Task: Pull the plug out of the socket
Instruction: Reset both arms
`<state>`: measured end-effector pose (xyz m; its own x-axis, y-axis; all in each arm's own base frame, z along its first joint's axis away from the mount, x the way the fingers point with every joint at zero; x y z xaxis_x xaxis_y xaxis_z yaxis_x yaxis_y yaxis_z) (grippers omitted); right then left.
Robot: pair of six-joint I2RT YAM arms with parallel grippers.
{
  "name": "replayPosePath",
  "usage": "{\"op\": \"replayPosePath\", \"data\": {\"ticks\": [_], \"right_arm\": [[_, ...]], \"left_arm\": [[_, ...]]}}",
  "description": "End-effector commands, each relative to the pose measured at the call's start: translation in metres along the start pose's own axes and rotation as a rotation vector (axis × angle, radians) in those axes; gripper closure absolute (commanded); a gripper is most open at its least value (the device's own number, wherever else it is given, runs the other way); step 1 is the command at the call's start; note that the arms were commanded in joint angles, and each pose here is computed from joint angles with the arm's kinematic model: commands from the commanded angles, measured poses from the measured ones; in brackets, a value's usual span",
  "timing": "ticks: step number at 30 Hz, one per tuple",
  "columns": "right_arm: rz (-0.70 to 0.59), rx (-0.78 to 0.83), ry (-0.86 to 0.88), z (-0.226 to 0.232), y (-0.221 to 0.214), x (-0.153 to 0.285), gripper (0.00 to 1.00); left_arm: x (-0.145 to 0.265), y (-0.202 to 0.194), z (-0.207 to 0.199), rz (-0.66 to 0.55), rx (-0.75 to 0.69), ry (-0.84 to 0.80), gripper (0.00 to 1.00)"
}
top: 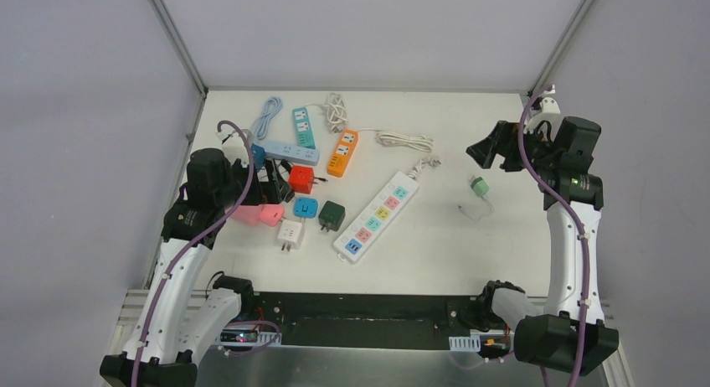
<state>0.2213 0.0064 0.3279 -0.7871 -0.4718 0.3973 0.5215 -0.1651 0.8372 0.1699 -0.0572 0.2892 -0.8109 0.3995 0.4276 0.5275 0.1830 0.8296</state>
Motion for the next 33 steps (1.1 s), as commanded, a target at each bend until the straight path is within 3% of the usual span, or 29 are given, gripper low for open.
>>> {"op": "replayPosePath", "data": {"ticks": [1, 33], "right_arm": [[-0.082, 0.039, 0.008, 0.0092, 0.0168, 0.0072, 0.0], [-0.084, 0.038, 0.005, 0.0078, 0.0161, 0.0056, 0.0]], "left_arm": [[0.0023, 0.0123, -0.0022, -0.064, -0.02, -0.01, 0.01], [0.0027, 0.0096, 0.0, -0.066, -0.03, 0.004, 0.01]]}}
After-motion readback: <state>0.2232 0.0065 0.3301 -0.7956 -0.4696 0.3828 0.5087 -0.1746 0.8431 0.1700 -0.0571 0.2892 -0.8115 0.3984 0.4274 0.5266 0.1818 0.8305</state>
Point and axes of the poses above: each gripper's point midway between its finger pads, its own x axis back along the fingers, its own z axis along the line the jaws close on, y = z × x, the point moved 10 cm from there along x, back along the fingers, and after that the axes turned 1 degree about -x, right-handed, at the moved point
